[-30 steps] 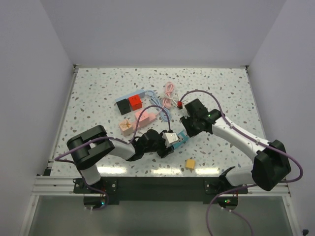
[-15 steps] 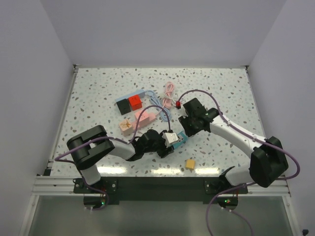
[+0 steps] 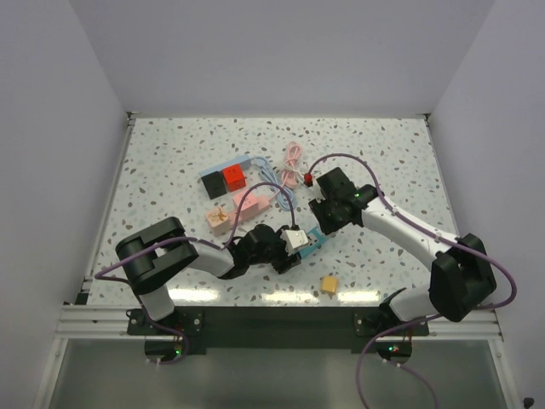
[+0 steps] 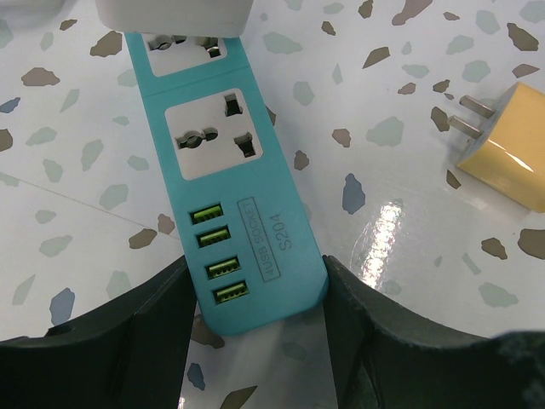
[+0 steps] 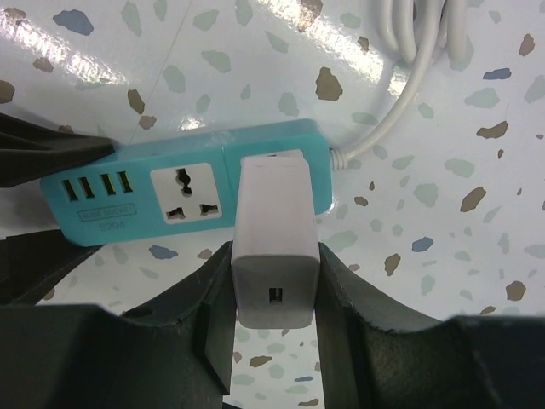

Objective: Insert the plug

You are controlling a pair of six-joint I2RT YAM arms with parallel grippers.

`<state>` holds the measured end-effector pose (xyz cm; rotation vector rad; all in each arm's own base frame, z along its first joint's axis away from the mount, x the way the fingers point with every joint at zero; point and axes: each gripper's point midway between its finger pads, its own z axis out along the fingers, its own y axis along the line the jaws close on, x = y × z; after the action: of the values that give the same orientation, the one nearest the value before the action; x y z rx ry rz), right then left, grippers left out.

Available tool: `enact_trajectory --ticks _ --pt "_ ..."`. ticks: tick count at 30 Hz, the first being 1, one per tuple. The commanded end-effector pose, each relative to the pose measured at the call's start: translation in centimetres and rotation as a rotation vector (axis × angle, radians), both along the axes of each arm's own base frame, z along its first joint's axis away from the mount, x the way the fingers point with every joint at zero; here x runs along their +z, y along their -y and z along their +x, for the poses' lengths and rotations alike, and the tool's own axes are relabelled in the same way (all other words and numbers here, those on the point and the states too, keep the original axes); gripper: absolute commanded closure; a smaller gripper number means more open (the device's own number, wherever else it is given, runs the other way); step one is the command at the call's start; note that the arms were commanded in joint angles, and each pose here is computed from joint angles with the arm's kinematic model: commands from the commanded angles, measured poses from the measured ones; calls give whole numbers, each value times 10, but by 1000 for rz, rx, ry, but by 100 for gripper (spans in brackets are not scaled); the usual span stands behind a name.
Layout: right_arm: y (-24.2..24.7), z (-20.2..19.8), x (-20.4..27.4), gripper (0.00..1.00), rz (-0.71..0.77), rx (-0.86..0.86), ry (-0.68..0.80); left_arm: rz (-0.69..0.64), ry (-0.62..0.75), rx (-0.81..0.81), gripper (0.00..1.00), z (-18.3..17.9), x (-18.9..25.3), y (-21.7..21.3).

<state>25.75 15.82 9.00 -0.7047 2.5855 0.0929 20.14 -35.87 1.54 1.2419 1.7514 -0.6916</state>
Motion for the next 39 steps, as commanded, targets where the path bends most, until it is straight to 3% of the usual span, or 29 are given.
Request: enact_trajectory --ticks 1,29,39 --pt "2 0 -1 100 -14 4 -21 118 -86 -82 100 -27 -34 -16" --pt "-9 -6 -38 100 -14 41 -138 130 -84 -75 100 -25 -37 -17" --pt "-21 -17 -45 100 70 8 -179 135 -62 135 100 6 -30 -34"
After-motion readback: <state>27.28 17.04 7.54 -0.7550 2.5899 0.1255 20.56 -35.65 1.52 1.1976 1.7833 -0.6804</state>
